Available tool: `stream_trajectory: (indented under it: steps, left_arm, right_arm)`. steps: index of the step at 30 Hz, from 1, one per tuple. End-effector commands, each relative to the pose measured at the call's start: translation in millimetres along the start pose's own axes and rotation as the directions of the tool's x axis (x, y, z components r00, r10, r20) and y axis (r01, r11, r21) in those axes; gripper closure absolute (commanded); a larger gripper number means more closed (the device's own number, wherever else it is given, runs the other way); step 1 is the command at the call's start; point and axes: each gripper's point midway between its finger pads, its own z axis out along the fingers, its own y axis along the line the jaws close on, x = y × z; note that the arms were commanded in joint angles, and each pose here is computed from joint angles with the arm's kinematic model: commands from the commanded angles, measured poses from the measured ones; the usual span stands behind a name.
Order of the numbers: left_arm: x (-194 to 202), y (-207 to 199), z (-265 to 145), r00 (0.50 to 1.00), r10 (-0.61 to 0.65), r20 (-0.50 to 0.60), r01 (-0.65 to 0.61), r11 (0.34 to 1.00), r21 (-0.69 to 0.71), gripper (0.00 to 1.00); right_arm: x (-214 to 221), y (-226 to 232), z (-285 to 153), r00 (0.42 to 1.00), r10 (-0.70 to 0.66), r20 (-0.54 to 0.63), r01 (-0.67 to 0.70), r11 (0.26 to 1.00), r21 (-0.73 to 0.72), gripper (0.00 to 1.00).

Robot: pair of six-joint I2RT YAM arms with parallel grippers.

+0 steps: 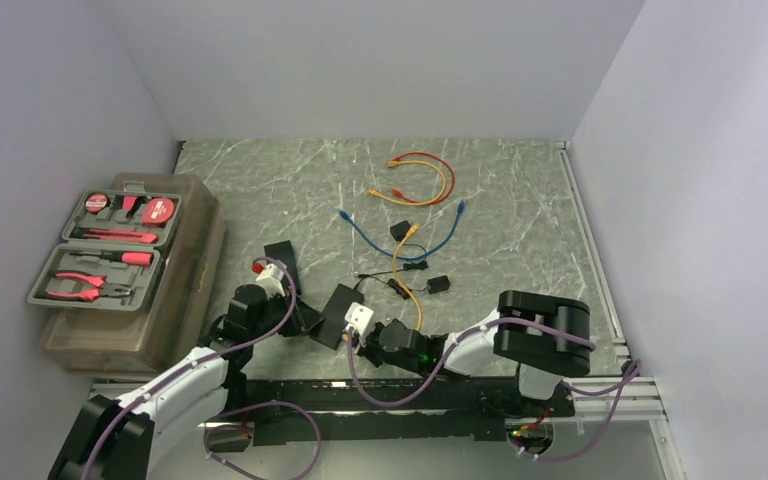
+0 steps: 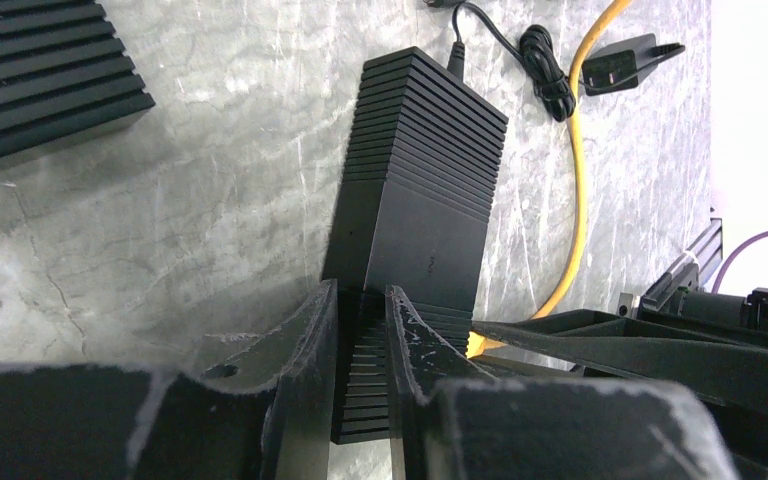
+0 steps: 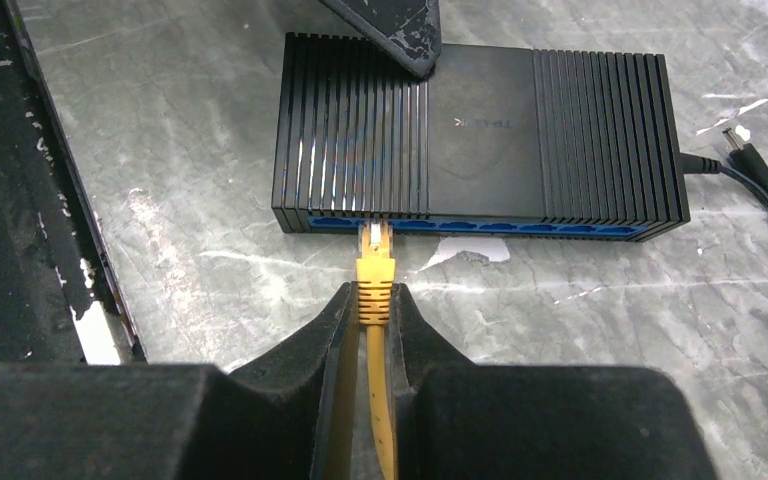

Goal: Insert the plug into the switch port
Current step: Insert the connector into the switch port.

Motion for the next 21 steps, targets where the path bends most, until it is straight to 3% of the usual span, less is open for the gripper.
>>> stream_trajectory:
  steps: [1,21]
  left_arm:
    - [78,0,-21,0.943,-0.089,-0.322,0.104,0.994,0.030,0.98]
    - [97,-2,-21,0.924,-0.094,-0.371,0.123,0.991,0.057,1.00]
  right_arm:
    - [-115,-12,18,0.941,0.068,0.333,-0.083,0.996,0.032,1.00]
    - [-148,-44,22,0.906,0.126,0.405,-0.180,0.979,0.100,1.00]
